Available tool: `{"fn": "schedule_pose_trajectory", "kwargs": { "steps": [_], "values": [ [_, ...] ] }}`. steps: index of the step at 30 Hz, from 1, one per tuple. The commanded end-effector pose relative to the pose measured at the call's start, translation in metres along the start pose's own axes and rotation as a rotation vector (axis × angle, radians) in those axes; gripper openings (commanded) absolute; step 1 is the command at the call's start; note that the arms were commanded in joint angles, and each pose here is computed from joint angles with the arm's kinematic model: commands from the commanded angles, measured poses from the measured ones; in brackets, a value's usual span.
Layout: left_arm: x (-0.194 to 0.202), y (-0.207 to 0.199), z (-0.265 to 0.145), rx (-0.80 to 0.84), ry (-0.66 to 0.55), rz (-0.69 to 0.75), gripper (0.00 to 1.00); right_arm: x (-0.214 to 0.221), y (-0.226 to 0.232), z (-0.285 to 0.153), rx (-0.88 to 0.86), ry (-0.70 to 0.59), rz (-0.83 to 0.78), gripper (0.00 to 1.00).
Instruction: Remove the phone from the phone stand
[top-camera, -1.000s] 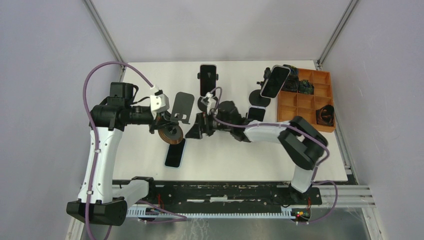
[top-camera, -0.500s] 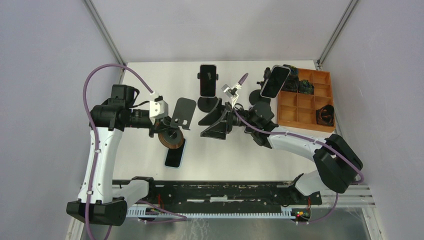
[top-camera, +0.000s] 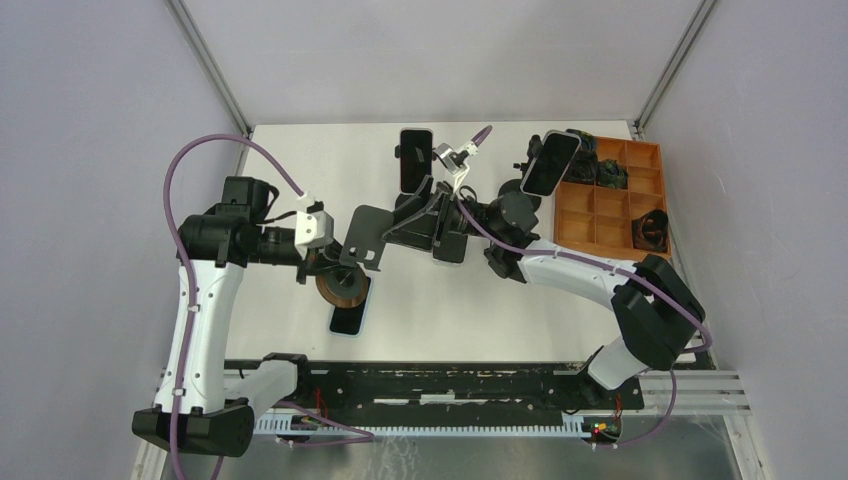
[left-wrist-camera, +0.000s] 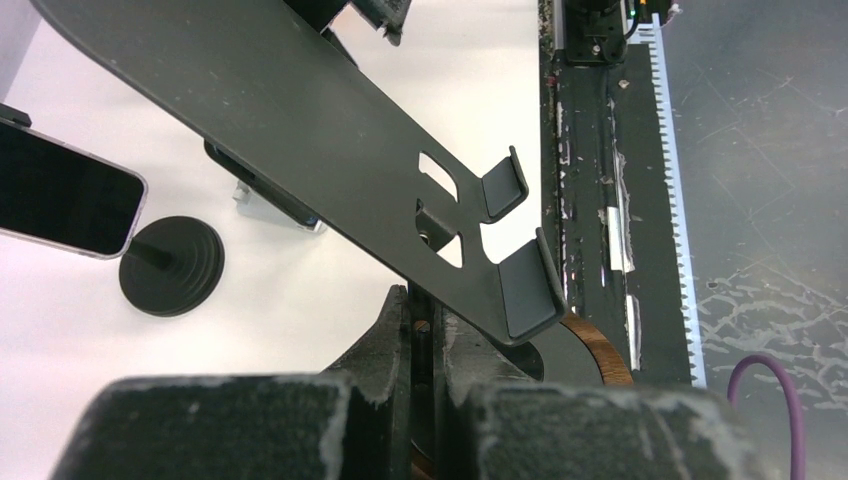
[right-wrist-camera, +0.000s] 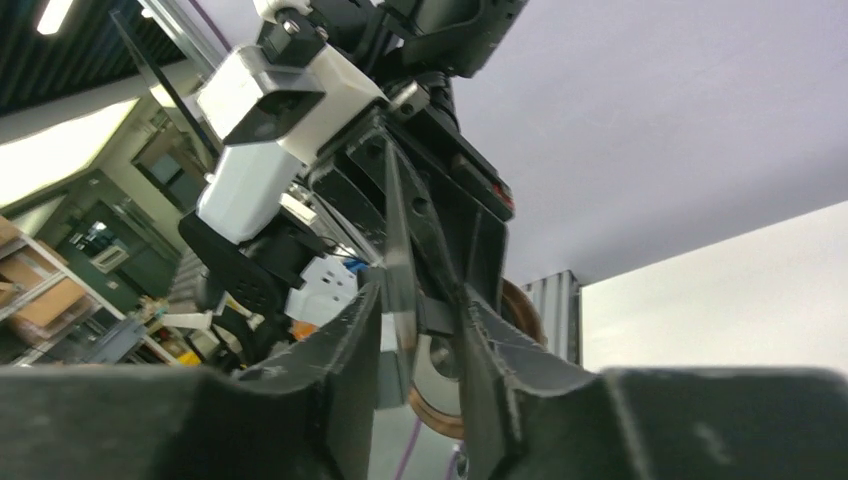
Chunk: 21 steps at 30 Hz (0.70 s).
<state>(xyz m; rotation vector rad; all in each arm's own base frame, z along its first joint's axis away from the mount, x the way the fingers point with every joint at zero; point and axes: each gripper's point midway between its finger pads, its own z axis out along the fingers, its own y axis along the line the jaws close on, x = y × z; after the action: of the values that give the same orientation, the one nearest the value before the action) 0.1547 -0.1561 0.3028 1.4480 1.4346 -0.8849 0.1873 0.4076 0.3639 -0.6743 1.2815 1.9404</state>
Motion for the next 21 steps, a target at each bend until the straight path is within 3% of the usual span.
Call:
{"fn": "schedule_pose_trajectory", "kwargs": {
  "steps": [1,2,4,5,6,7,8,15,21],
  "values": [
    [-0.011,-0.004,0.001,0.011,-0.059,0.063,0.02,-0.018,0.016,0.016,-0.05,-0.053,-0.053,0.24],
    [-0.009,-0.004,0.001,0.011,-0.051,0.055,0.08,-0.018,0.015,0.015,-0.046,-0.049,-0.058,0.15],
    [-0.004,-0.002,0.001,0.006,-0.027,0.024,0.39,-0.017,0.007,0.014,-0.013,-0.027,-0.075,0.0],
    [-0.001,-0.001,0.0,0.002,-0.013,0.005,0.5,-0.016,0.004,0.012,0.006,-0.016,-0.089,0.0],
    [0.001,0.0,0.0,-0.002,0.003,-0.01,0.68,-0.016,0.0,0.009,0.025,-0.004,-0.109,0.0],
    [0.003,0.0,-0.001,-0.008,0.017,-0.023,0.79,-0.017,-0.003,0.006,0.041,0.009,-0.136,0.0],
    [0.005,0.0,-0.002,-0.012,0.028,-0.034,0.83,-0.016,-0.007,0.003,0.058,0.022,-0.152,0.0],
    [-0.001,0.0,-0.002,-0.013,0.01,-0.046,0.88,0.008,-0.017,-0.007,0.078,0.19,-0.285,0.0],
    [0.0,0.029,0.004,-0.008,0.009,-0.19,0.79,0.036,-0.016,0.004,0.072,0.303,-0.379,0.0]
  ]
}}
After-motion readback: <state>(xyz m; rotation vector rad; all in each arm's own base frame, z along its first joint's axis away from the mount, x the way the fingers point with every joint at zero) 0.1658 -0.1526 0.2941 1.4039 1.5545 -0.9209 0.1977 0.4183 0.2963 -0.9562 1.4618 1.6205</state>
